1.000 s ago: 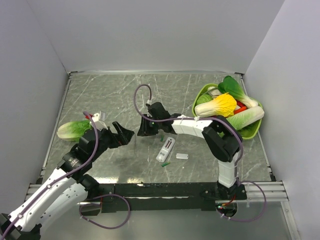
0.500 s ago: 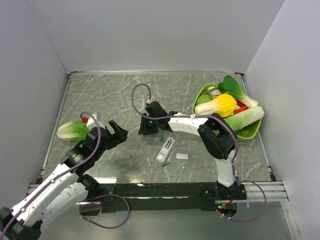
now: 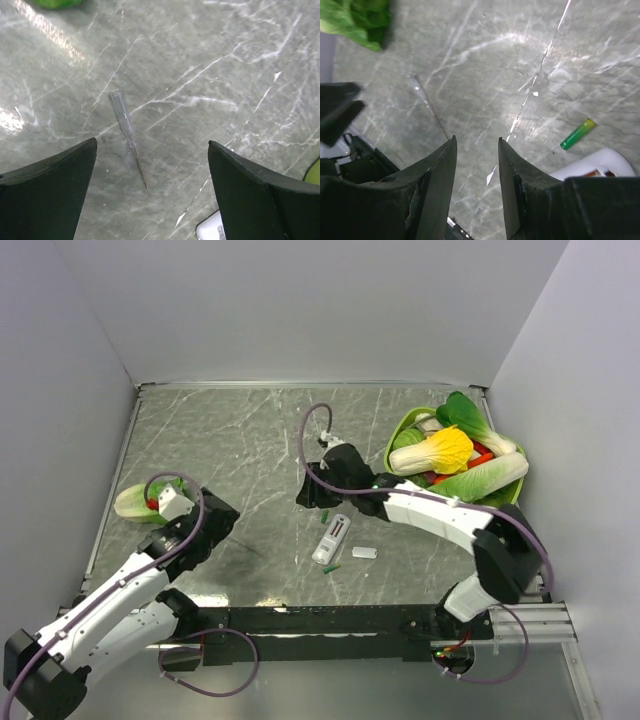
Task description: Unload the batteries from the remote control
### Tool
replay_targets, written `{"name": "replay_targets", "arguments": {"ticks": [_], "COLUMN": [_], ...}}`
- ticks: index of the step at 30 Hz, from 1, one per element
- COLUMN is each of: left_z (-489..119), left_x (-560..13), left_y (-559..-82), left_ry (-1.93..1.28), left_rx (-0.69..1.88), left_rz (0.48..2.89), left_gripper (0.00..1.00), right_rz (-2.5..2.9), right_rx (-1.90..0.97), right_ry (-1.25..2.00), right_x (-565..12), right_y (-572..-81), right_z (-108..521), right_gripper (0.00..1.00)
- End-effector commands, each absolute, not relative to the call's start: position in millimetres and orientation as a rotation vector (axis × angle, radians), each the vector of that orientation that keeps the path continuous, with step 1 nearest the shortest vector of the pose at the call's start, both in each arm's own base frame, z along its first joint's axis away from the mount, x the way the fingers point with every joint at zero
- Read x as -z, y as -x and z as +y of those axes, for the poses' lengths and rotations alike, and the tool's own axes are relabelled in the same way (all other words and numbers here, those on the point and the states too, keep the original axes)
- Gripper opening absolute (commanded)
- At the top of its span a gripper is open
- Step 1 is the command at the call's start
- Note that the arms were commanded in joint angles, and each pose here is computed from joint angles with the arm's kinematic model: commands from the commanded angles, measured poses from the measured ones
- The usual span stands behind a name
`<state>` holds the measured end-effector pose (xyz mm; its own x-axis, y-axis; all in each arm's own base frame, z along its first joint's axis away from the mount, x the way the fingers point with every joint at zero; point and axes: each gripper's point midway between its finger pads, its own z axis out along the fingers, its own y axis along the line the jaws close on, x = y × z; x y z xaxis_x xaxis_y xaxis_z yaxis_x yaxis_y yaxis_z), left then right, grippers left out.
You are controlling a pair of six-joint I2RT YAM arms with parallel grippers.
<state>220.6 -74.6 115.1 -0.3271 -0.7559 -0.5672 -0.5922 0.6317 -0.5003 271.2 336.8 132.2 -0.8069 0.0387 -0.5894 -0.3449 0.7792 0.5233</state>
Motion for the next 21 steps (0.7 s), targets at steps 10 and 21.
{"name": "replay_targets", "arguments": {"ticks": [10, 21], "left_z": [-92.9, -157.2], "left_x": [-88.6, -183.0], "left_y": [-231.4, -241.7], "left_ry": [1.147, 0.479], "left_rx": [0.305, 0.728], "left_rz": [2.072, 2.040], "left_gripper": [0.97, 0.97], "right_rz": [2.079, 1.983], "right_rx": [-0.873, -0.871], "right_ry": [0.284, 0.389], "right_x": [-225.7, -238.4], "right_y": [-250.1, -194.6], "right_z": [291.3, 239.1], "right_gripper": [0.51, 1.00]}}
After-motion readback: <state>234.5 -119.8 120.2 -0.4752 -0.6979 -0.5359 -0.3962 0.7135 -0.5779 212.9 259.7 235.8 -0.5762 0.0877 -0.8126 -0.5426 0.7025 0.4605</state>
